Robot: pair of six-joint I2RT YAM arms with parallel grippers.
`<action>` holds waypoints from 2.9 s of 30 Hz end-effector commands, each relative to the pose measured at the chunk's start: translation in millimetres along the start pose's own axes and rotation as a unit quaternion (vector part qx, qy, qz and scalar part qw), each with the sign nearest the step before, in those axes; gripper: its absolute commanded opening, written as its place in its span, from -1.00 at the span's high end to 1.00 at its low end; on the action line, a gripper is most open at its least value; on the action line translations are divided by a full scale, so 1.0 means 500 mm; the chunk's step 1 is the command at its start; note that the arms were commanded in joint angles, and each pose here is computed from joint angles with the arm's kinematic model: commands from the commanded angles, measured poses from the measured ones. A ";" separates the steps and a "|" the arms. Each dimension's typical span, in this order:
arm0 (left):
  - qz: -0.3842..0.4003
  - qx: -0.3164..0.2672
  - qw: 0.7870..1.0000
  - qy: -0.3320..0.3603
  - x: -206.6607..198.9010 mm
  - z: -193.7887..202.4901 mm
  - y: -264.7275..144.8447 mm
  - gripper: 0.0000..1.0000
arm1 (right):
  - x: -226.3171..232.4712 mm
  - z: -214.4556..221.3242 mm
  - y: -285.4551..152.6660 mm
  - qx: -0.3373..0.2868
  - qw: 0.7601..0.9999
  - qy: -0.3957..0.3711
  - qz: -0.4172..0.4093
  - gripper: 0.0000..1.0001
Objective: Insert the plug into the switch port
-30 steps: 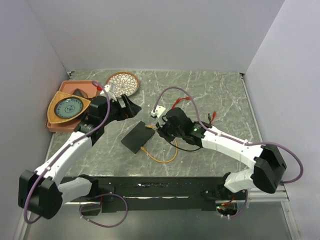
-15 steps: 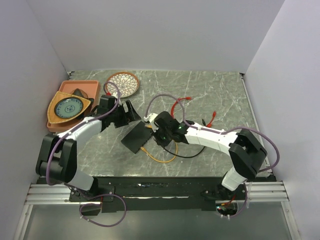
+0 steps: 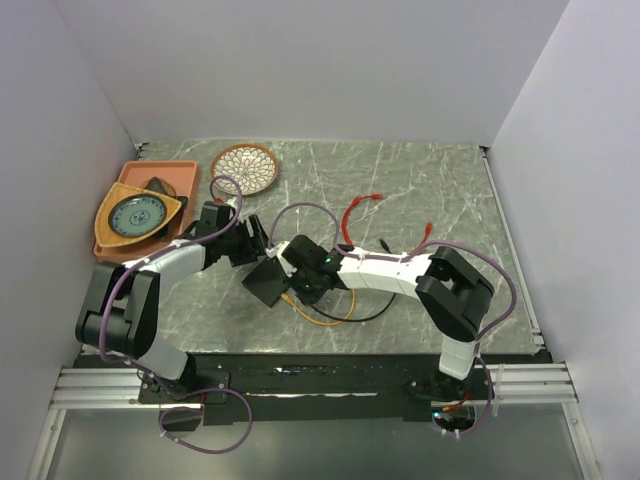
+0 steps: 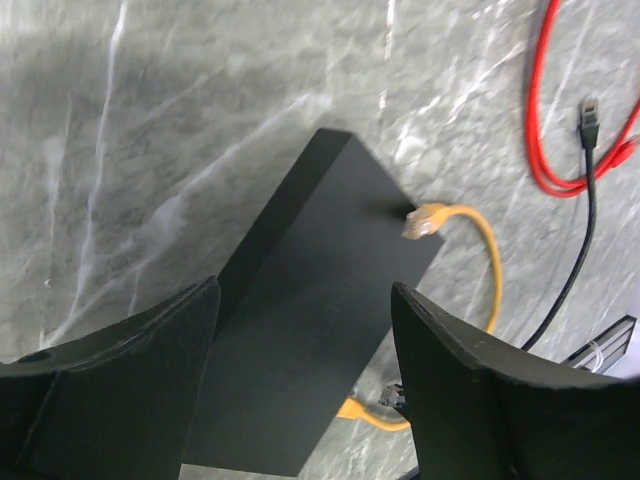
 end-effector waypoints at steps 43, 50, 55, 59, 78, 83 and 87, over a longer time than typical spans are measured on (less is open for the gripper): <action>0.044 0.027 0.999 -0.014 0.020 0.066 0.031 -0.30 | 0.031 -0.063 0.049 -0.030 0.998 0.052 0.027 1.00; 0.046 0.029 0.998 -0.015 0.019 0.069 0.031 -0.29 | 0.028 -0.075 0.053 -0.039 0.997 0.054 0.049 1.00; 0.046 0.029 0.998 -0.015 0.019 0.068 0.030 -0.28 | 0.026 -0.081 0.042 -0.055 0.995 0.061 0.053 1.00; 0.048 0.029 0.998 -0.015 0.019 0.068 0.030 -0.28 | 0.026 -0.090 0.033 -0.067 0.994 0.065 0.056 1.00; 0.063 0.030 0.997 -0.019 0.013 0.069 0.030 -0.27 | 0.037 -0.120 0.050 -0.064 0.995 0.058 0.040 1.00; 0.066 0.030 0.997 -0.019 0.013 0.071 0.029 -0.26 | 0.040 -0.126 0.052 -0.065 0.996 0.053 0.038 1.00; 0.068 0.030 0.997 -0.018 0.014 0.073 0.029 -0.25 | 0.045 -0.134 0.047 -0.067 0.997 0.023 0.019 1.00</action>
Point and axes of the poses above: each gripper's point midway between its finger pads, its own y axis out along the fingers, its own x axis along the line the jaws close on, z = x × y, the point moved 9 cm from there along -y, back along the fingers, and after that the axes turned 15 degrees about y, right-handed, at the moved point
